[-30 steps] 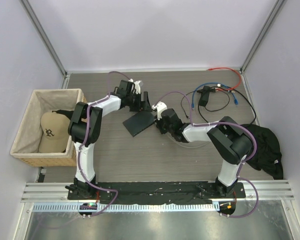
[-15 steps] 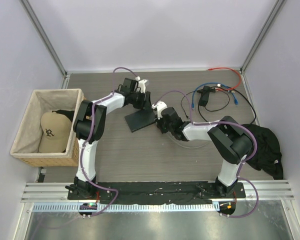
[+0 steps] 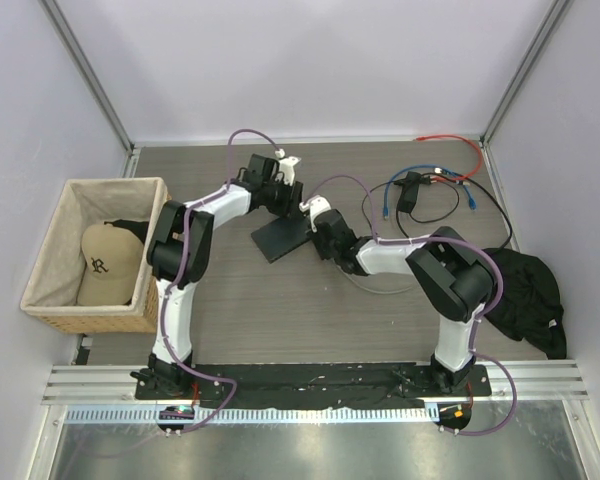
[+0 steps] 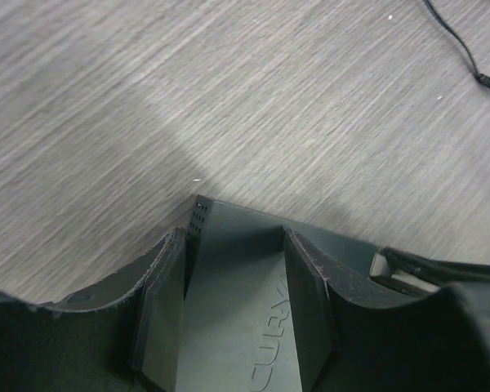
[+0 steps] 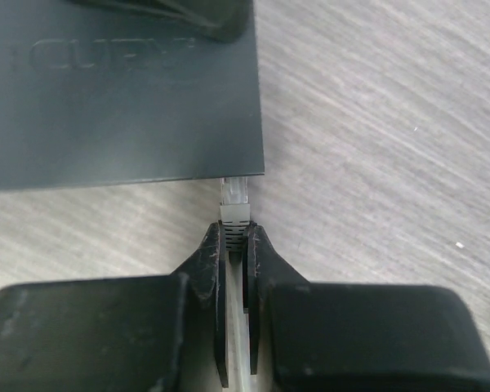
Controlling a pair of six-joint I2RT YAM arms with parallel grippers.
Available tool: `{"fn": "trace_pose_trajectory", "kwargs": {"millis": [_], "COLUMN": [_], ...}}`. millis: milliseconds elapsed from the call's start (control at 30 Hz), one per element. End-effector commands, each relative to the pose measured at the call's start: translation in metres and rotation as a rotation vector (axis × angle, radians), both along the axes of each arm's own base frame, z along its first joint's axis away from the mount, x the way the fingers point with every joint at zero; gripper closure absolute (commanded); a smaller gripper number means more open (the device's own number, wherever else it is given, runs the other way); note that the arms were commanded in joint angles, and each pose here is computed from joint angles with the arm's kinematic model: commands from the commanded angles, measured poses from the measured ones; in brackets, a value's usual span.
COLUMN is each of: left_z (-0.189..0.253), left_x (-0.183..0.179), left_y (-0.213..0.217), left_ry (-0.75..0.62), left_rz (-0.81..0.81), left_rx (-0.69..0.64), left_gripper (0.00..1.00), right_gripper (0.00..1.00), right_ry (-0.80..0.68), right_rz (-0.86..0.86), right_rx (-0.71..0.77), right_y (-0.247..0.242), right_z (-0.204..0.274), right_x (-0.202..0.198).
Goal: Insert the plug into the switch port
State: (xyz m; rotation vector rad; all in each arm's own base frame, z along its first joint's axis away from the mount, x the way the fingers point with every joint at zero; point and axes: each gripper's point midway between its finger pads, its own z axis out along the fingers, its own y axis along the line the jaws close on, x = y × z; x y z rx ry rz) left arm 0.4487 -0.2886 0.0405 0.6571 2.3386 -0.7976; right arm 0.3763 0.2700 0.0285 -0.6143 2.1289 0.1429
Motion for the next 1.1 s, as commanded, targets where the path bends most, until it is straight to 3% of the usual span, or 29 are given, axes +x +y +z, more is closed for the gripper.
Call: {"fn": "trace_pose_trajectory", "kwargs": {"millis": [0, 200, 433, 533, 567, 667, 767, 933, 1067], "left_z": [-0.037, -0.037, -0.047, -0.054, -0.054, -0.051, -0.029, 0.033, 0.092], "left_x": [-0.163, -0.109, -0.056, -0.043, -0.037, -0.023, -0.007, 0.024, 0.026], "left_y": [-0.039, -0.015, 0.013, 0.027, 0.032, 0.05, 0.066, 0.096, 0.112], "left_ry": [0.469, 0.402, 0.349, 0.339, 0.329, 0.306, 0.251, 0.097, -0.012], "left_rz": [-0.272, -0.165, -0.052, -0.002, 0.019, 0.099, 0.17, 0.339, 0.453], "left_rx": [0.034, 0.067, 0.109, 0.145, 0.154, 0.186, 0.193, 0.222, 0.218], "left_gripper": [0.5, 0.47, 0.36, 0.31, 0.3, 0.23, 0.16, 0.0, 0.0], "right_gripper": [0.99, 0.99, 0.94, 0.83, 0.71, 0.52, 0.4, 0.25, 0.22], "right_ry": [-0.348, -0.184, -0.034, -0.007, -0.001, 0.018, 0.028, 0.025, -0.016], "right_rz": [0.003, 0.139, 0.142, 0.111, 0.107, 0.077, 0.049, -0.009, -0.131], "right_rx": [0.334, 0.307, 0.242, 0.215, 0.209, 0.189, 0.17, 0.143, 0.115], "right_y": [0.054, 0.056, 0.044, 0.039, 0.039, 0.032, 0.018, -0.013, -0.052], "right_z": [0.118, 0.081, 0.044, 0.035, 0.034, 0.033, 0.042, 0.073, 0.106], "right_x": [0.07, 0.023, -0.004, -0.002, -0.002, -0.002, -0.003, -0.003, 0.021]}}
